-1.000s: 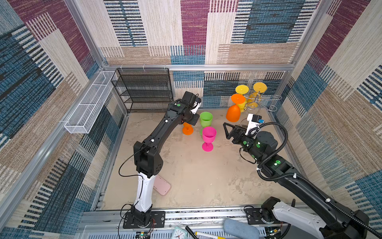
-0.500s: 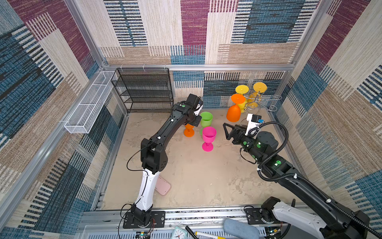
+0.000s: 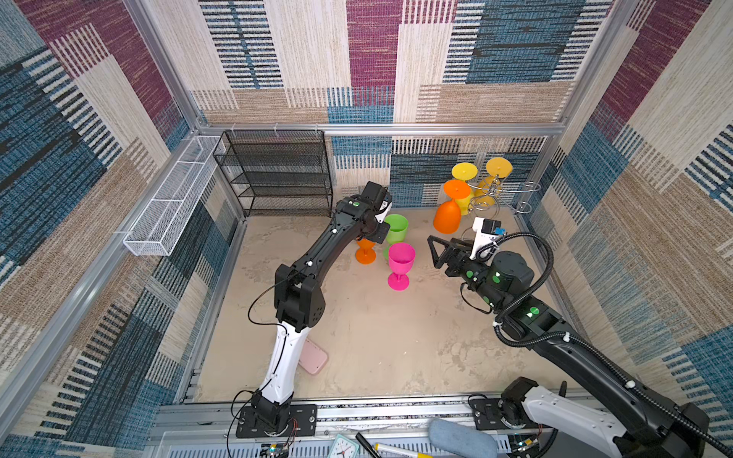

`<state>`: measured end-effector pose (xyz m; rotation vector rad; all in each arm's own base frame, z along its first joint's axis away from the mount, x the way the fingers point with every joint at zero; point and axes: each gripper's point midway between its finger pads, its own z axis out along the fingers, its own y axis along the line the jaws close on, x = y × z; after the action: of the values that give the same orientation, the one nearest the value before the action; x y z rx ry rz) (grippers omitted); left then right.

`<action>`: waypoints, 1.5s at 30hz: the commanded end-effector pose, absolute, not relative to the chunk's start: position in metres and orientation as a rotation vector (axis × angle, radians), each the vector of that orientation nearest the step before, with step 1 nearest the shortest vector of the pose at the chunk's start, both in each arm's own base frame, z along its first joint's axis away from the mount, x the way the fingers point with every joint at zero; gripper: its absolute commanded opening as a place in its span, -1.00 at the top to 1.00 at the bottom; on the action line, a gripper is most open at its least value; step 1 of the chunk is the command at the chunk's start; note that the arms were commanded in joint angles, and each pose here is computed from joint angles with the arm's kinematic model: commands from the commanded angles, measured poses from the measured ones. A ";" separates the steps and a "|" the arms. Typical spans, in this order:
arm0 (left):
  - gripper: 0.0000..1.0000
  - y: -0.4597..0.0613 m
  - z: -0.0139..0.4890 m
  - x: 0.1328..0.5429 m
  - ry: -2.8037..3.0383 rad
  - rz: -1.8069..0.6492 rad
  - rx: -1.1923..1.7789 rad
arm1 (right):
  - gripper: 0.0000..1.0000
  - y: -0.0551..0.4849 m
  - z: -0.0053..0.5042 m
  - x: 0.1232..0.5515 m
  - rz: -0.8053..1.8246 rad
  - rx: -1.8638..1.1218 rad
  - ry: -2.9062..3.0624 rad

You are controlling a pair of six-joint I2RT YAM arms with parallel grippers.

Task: Take the wine glass off the wine glass rack
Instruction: Place the wine glass at the top-center of the table.

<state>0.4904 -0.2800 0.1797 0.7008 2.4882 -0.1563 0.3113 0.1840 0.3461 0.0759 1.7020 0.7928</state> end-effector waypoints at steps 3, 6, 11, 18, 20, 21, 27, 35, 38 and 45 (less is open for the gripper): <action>1.00 -0.281 0.184 0.489 2.493 -0.180 0.664 | -0.80 0.184 0.357 0.310 0.798 0.061 1.669; 1.00 -0.285 0.189 0.488 2.486 -0.202 0.661 | -0.80 0.184 0.357 0.310 0.794 0.062 1.669; 1.00 -0.287 0.189 0.488 2.482 -0.208 0.660 | -0.80 0.183 0.356 0.310 0.793 0.062 1.670; 1.00 -0.289 0.183 0.486 2.498 -0.213 0.667 | -0.80 0.183 0.356 0.310 0.793 0.062 1.671; 1.00 -0.289 0.182 0.486 2.499 -0.211 0.669 | -0.80 0.184 0.355 0.310 0.795 0.061 1.674; 1.00 -0.289 0.182 0.486 2.498 -0.211 0.670 | -0.80 0.183 0.355 0.310 0.795 0.062 1.672; 0.96 -0.289 0.183 0.485 2.492 -0.205 0.682 | -0.80 0.183 0.355 0.310 0.796 0.066 1.674; 0.64 -0.287 0.184 0.484 2.496 -0.188 0.696 | -0.80 0.184 0.356 0.310 0.796 0.068 1.674; 0.47 -0.286 0.189 0.483 2.487 -0.183 0.698 | -0.80 0.183 0.357 0.311 0.795 0.068 1.671; -0.04 -0.283 0.209 0.480 2.443 -0.162 0.700 | -0.81 0.184 0.360 0.312 0.788 0.059 1.668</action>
<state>0.4829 -0.2865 0.1995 0.6851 2.4614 -0.1831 0.3116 0.1840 0.3514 0.0691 1.6916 0.7892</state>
